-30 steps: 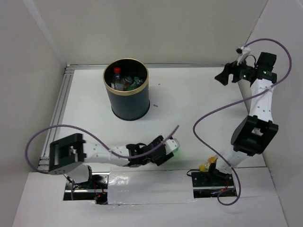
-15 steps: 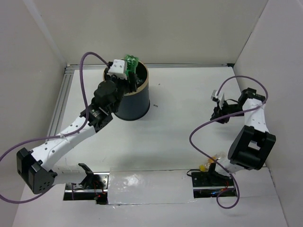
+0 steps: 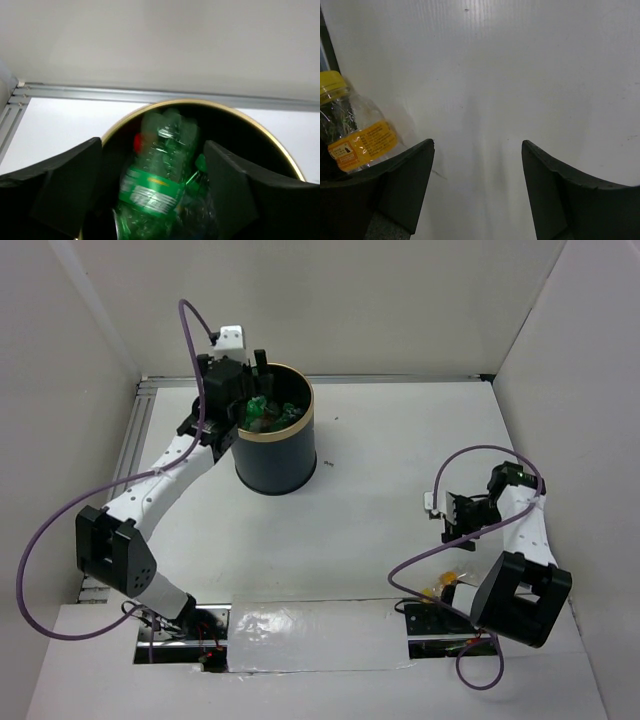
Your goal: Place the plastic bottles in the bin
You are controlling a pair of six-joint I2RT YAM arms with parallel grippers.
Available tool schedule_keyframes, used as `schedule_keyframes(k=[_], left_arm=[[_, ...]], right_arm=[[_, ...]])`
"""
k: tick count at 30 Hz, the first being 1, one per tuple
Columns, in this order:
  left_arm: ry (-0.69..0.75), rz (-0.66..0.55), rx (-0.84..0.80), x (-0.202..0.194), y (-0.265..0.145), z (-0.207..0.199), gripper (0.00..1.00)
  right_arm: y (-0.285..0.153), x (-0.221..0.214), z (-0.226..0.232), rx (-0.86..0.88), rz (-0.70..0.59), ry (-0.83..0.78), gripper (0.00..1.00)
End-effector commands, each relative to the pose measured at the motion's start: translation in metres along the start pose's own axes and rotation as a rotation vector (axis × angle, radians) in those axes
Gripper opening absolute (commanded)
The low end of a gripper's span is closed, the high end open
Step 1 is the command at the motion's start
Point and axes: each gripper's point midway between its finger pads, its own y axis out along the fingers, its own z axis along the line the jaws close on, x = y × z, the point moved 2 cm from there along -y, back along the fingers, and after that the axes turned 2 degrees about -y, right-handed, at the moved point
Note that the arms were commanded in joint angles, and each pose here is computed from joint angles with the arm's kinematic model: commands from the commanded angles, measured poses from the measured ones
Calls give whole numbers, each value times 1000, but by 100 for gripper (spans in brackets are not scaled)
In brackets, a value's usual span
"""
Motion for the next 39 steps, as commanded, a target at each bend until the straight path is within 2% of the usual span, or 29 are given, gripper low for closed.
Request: schedule_keyframes(k=[1, 4, 6, 7, 8, 9, 10, 11, 12, 13, 14, 15, 16, 18, 19, 20, 21, 22, 23, 24, 25, 27, 32, 39], left_arm=[[-55, -77, -27, 41, -2, -3, 98], [-36, -86, -71, 45, -12, -4, 100], [27, -79, -193, 39, -34, -31, 100], [55, -91, -310, 40, -49, -51, 96], [106, -128, -414, 49, -76, -62, 92], [124, -93, -542, 25, -97, -85, 82], [117, -87, -723, 17, -122, -107, 57], [75, -58, -822, 6, -141, -119, 47], [66, 19, -931, -31, -163, -134, 40], [48, 57, -1020, -48, -180, -148, 37], [28, 46, -1140, -54, -202, -164, 36], [2, 89, -1177, -71, -212, -175, 36], [-15, 138, -1253, -100, -233, -199, 41], [-40, 174, -1295, -122, -246, -222, 43], [-37, 177, -1357, -129, -265, -242, 46], [-31, 232, -1337, -155, -261, -258, 48], [-40, 233, -1362, -160, -266, -272, 53], [-54, 221, -1391, -154, -276, -292, 53], [-49, 231, -1403, -163, -277, -303, 53], [-43, 281, -1416, -188, -277, -317, 55], [-55, 277, -1453, -184, -286, -333, 56], [-12, 351, -1492, -214, -290, -344, 58], [34, 455, -1616, -248, -331, -352, 64], [112, 512, -1601, -284, -350, -357, 67]], right_arm=[[6, 3, 8, 72, 10, -152, 78], [9, 6, 10, 77, -3, -171, 78], [7, 19, -9, -27, -73, -67, 76], [1, 18, -45, -174, -74, -47, 76], [-4, 23, -61, -261, -126, 200, 72], [-14, 21, -81, -354, -141, 288, 69], [-34, 18, -117, -513, -154, 316, 66], [-41, 22, -122, -548, -223, 475, 62], [-54, 18, -130, -585, -252, 518, 49], [-55, 17, -133, -573, -286, 564, 43], [-54, 18, -131, -551, -320, 624, 34], [-56, 25, -133, -527, -352, 622, 25], [-54, 22, -131, -517, -368, 695, 18], [-53, 23, -129, -496, -402, 727, 18], [-55, 20, -124, -489, -413, 740, 21], [-57, 19, -124, -491, -424, 742, 23], [-57, 22, -120, -482, -445, 749, 24], [-58, 21, -118, -478, -454, 751, 25], [-57, 26, -110, -461, -460, 747, 27], [-56, 27, -106, -459, -457, 742, 29], [-59, 29, -106, -470, -454, 719, 29], [-62, 32, -99, -486, -444, 691, 32], [-63, 39, -87, -482, -422, 660, 34], [-60, 41, -83, -474, -444, 665, 37]])
